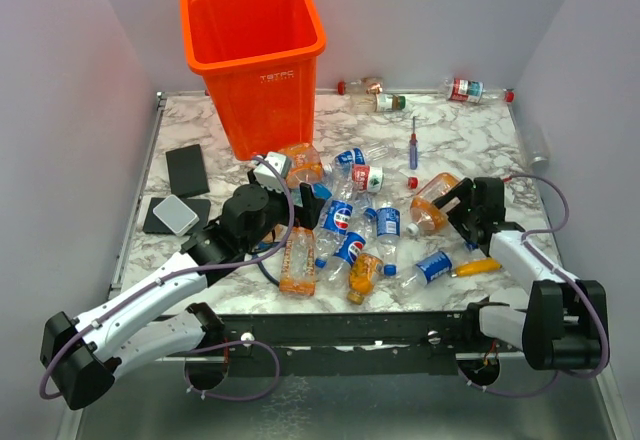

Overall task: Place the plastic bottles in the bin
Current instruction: Pick up the plastic bottle at the center of the board.

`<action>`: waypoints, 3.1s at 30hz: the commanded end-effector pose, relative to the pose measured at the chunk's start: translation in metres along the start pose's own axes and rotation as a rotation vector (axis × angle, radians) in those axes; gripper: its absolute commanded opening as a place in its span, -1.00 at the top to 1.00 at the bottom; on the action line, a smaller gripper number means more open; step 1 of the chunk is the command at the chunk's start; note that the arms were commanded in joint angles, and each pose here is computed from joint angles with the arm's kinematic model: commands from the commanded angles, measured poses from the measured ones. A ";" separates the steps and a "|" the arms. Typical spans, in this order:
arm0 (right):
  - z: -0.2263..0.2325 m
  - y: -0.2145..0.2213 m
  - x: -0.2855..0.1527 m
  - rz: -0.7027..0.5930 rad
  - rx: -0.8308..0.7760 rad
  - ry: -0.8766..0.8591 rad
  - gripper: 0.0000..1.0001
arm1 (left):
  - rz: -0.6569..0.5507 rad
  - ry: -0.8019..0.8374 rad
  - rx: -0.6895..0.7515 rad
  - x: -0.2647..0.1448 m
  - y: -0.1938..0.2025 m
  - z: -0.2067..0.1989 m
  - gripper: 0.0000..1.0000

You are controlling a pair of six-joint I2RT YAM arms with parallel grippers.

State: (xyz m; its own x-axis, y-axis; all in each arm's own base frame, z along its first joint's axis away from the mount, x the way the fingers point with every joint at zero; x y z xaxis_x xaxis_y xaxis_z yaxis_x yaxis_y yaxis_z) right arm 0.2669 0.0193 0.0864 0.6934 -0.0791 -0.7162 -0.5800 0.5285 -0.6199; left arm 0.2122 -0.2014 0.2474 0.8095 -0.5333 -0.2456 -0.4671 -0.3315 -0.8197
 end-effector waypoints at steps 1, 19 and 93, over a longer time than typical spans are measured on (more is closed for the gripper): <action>0.006 -0.002 0.010 -0.039 0.027 -0.087 -0.80 | 0.021 0.008 -0.001 -0.001 0.006 0.001 -0.98; 0.035 -0.031 -0.030 -0.226 -0.035 -0.325 0.30 | -0.003 0.092 -0.032 0.000 0.006 -0.009 -0.98; 0.117 -0.063 -0.287 -0.528 -0.362 -1.032 -1.00 | -0.625 0.095 0.119 -0.023 -0.242 -0.122 1.00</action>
State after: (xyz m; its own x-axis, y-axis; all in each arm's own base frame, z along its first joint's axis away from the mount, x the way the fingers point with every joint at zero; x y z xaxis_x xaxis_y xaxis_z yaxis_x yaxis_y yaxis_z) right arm 0.1323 0.1106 0.4145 0.7128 0.6499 0.2635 0.0559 0.3218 -0.9452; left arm 0.2256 -0.2452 0.4997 0.6780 -0.6329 0.3739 -0.1297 -0.6037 -0.7866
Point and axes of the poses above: each gripper's point midway between its finger pads, its own x axis out along the fingers, its own z axis along the line the jaws close on, y = z × x, the point moved 5 cm from there along -x, back along the fingers, and after that the axes turned 15 degrees about -x, right-handed, at the moved point
